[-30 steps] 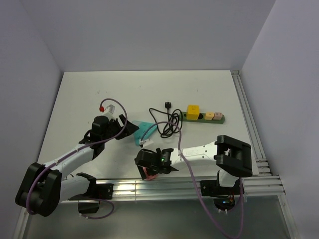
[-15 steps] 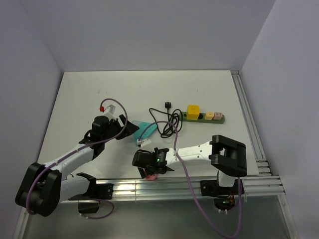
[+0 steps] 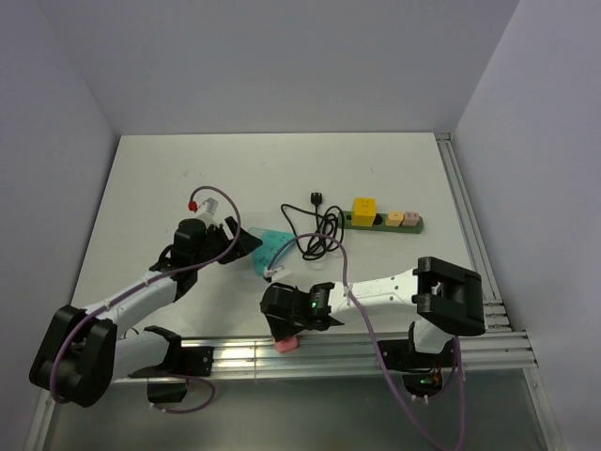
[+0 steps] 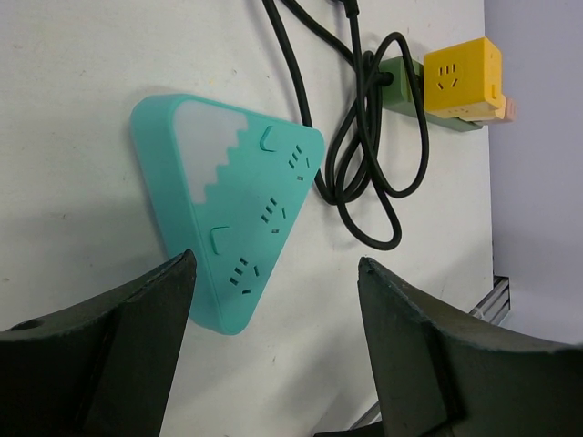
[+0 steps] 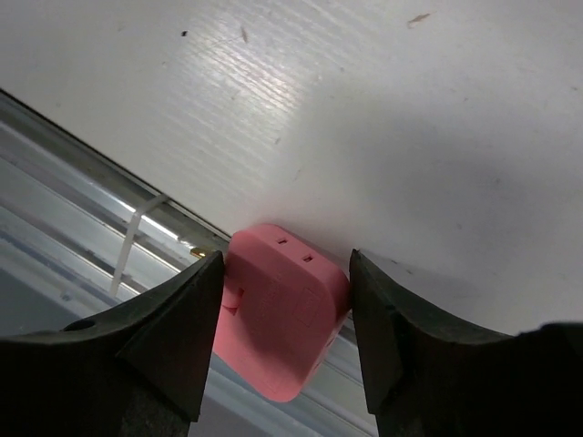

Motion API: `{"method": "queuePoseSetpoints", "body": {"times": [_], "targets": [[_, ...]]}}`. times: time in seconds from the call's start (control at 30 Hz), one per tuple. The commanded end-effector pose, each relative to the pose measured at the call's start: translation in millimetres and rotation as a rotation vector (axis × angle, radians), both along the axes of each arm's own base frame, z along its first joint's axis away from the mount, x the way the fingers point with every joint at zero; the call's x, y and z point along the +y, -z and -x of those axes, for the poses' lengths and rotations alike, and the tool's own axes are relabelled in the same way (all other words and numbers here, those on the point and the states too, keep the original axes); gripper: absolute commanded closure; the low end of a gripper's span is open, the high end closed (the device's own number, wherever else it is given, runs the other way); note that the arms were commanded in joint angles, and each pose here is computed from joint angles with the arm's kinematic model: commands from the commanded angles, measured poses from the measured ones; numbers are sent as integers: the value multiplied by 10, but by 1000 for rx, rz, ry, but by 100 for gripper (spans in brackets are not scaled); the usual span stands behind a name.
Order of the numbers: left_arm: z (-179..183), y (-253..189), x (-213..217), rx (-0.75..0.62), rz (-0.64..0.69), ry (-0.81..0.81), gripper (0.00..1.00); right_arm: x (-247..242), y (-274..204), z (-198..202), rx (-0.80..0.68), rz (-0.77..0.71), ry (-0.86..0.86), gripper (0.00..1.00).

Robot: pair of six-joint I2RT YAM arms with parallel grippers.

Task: Insert the plug
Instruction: Pick up the plug from the center of the board.

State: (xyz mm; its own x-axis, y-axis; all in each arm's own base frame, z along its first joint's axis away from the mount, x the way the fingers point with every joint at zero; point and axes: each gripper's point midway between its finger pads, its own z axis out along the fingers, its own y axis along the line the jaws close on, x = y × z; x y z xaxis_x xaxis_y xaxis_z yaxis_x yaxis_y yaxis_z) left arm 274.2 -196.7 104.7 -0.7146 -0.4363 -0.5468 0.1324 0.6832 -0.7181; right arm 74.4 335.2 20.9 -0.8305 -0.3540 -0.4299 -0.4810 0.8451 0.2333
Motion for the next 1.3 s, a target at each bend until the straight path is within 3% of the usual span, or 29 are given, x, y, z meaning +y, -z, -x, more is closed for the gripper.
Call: {"method": "queuePoseSetpoints", "body": {"times": [0.0, 0.3, 0.7, 0.9, 1.27], "targets": [[-66, -160, -66, -55, 9, 28, 23, 86, -40, 46, 24, -59, -31, 78], [-37, -242, -103, -79, 28, 47, 23, 56, -284, -104, -2, -181, 0, 99], [118, -347, -399, -127, 82, 178, 22, -212, -466, -429, -21, -297, 39, 100], [277, -457, -590, -156, 187, 312, 17, -417, -890, -782, -95, -350, 88, 100], [591, -675, -816, -253, 354, 513, 18, -502, -1609, -1225, -136, -482, 85, 100]]}}
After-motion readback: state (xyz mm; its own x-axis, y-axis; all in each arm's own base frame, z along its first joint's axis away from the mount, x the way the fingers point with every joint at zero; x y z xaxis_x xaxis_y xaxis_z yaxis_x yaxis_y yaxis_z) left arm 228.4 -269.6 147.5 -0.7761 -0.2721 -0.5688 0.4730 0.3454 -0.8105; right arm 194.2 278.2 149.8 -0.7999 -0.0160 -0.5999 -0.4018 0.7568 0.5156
